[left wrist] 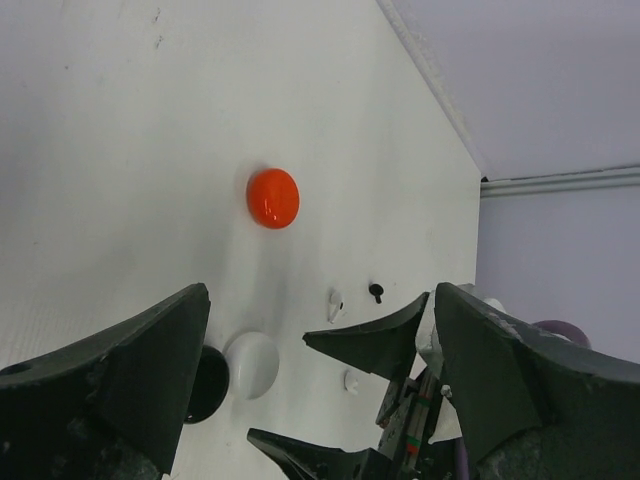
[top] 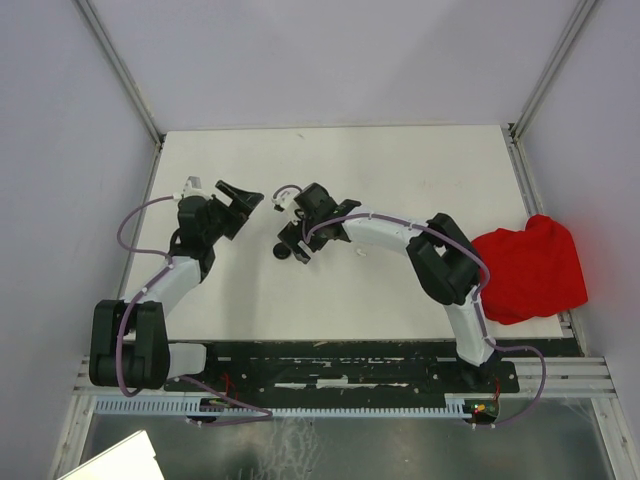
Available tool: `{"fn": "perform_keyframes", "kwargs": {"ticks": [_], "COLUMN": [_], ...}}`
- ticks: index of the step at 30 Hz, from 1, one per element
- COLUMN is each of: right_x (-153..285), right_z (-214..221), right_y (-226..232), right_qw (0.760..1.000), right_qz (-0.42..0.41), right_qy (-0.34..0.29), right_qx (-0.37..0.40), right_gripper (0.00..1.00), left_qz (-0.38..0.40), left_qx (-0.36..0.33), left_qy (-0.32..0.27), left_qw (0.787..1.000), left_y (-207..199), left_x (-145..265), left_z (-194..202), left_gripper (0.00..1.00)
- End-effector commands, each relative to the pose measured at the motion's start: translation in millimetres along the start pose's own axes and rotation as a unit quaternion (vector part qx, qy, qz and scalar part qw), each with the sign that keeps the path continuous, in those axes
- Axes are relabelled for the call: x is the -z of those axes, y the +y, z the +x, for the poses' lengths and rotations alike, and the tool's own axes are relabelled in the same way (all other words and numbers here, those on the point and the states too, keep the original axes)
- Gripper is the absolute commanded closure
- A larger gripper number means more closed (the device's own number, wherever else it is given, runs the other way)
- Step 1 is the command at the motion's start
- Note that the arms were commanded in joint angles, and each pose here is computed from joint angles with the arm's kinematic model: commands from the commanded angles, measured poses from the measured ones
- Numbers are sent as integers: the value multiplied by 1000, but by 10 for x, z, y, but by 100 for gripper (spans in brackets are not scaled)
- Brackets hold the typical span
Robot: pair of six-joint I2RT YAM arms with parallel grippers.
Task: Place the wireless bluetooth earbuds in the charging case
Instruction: Pick up the charging case at the center of the board.
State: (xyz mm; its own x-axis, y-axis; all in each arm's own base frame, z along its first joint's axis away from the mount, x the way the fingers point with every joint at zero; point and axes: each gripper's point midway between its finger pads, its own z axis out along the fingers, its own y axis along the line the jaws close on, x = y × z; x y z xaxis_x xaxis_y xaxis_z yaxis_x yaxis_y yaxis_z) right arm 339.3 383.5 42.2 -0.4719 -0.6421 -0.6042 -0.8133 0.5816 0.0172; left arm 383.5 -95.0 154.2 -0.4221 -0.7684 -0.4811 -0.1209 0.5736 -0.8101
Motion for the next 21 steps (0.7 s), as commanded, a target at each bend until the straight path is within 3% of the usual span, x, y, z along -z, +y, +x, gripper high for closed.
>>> {"fn": "perform_keyframes", "kwargs": {"ticks": [1, 21], "right_x": [-33, -258], "right_z": [-173, -148], "right_y": [58, 94], "right_qw": [1000, 1000], "right_qz": [-11, -12], "right_qy": [-13, 5], "right_qx": [18, 24], "right_gripper": [6, 27], "left_qz": [47, 26], "left_qx": [-17, -2], "left_qy": [-13, -20], "left_qw": [999, 999], "left_y": [-238, -106], "left_x": [59, 93], "left_z": [-138, -214], "left_gripper": [1, 0]}}
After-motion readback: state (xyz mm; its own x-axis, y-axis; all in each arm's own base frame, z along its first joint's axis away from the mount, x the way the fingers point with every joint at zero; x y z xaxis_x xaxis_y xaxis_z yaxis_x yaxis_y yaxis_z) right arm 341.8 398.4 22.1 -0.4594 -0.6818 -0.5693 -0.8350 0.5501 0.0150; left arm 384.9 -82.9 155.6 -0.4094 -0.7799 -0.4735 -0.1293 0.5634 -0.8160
